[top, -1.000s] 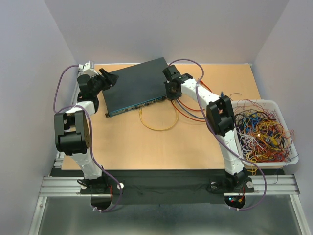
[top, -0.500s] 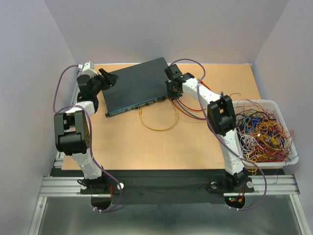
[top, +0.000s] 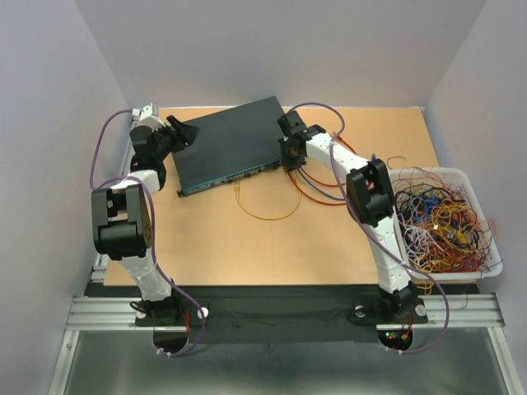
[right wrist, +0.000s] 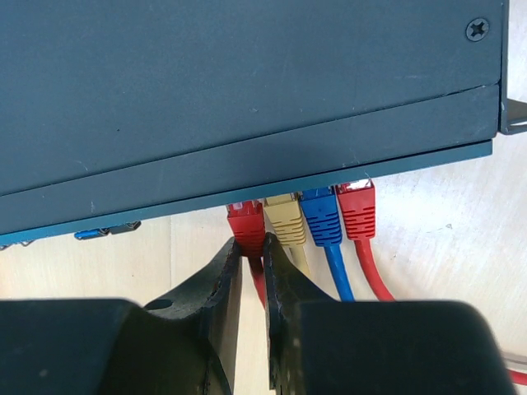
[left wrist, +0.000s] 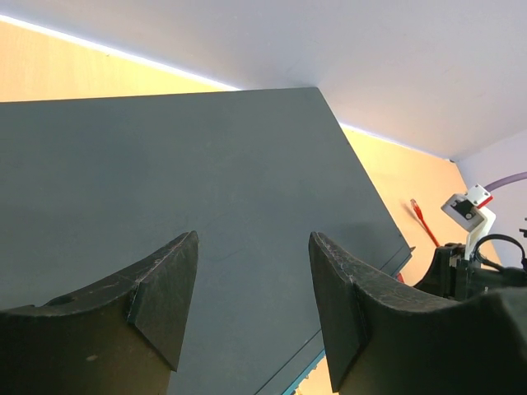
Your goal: Insert the plug into the switch port
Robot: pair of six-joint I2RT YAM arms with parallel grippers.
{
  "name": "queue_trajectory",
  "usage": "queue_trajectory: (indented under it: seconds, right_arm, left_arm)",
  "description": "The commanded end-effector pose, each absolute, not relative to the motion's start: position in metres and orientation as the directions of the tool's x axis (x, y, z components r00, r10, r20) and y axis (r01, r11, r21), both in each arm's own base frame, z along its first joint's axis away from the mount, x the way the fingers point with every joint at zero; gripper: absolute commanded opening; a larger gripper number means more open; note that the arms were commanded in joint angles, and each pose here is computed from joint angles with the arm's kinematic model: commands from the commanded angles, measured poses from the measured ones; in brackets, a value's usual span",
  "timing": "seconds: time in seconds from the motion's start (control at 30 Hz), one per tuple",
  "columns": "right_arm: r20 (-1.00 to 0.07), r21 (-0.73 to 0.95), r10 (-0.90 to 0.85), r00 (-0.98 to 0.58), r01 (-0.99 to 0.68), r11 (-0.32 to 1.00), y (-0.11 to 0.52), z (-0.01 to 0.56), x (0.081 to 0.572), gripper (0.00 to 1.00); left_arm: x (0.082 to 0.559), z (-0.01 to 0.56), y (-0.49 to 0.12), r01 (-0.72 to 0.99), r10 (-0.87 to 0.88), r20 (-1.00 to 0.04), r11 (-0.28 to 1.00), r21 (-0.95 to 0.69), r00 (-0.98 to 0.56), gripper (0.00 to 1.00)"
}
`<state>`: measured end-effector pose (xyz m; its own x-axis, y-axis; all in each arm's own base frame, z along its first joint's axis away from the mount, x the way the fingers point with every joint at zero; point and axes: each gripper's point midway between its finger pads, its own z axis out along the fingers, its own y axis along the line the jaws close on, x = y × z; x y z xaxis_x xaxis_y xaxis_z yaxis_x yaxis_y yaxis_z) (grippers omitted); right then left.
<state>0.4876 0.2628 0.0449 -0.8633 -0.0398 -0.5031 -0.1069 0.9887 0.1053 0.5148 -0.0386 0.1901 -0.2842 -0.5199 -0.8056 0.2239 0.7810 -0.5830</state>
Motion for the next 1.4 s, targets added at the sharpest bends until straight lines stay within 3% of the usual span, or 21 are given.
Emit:
queue_trajectory:
  seconds: [0.0, 0.6, 0.93, 0.97, 1.1, 1.17, 1.37]
  right_arm:
    - [-0.662, 0.139, 0.072, -0.746, -0.028, 0.99, 0.249, 0.069, 0.546, 0.0]
    - [-0.804, 0.186, 0.165, -0.571, 0.022, 0.982, 0.236, 0.155, 0.6, 0.0]
    - [-0.795, 0.208, 0.193, -0.576, 0.04, 0.977, 0.232, 0.141, 0.612, 0.01]
    - [-0.791, 0.211, 0.191, -0.581, 0.034, 0.977, 0.232, 0.142, 0.61, 0.02]
    - [-0.784, 0.209, 0.18, -0.594, 0.021, 0.978, 0.231, 0.145, 0.599, 0.31]
    - [-0.776, 0.212, 0.171, -0.607, 0.004, 0.977, 0.231, 0.145, 0.59, 0.4]
    - [-0.755, 0.234, 0.166, -0.635, -0.024, 0.972, 0.23, 0.152, 0.556, 0.46]
  left_arm:
    - [0.516, 0.206, -0.037, 0.269, -0.515, -0.824, 0.78, -0.565, -0.238, 0.67]
    - [0.516, 0.206, -0.037, 0.27, -0.516, -0.823, 0.779, -0.566, -0.239, 0.66]
    - [0.516, 0.207, -0.037, 0.271, -0.515, -0.824, 0.779, -0.565, -0.236, 0.66]
    - [0.516, 0.206, -0.037, 0.271, -0.514, -0.824, 0.779, -0.565, -0.239, 0.67]
    - [0.515, 0.207, -0.037, 0.273, -0.515, -0.823, 0.778, -0.566, -0.239, 0.67]
    - [0.514, 0.21, -0.037, 0.275, -0.512, -0.827, 0.781, -0.561, -0.232, 0.67]
    - [0.513, 0.216, -0.033, 0.258, -0.493, -0.842, 0.802, -0.538, -0.22, 0.67]
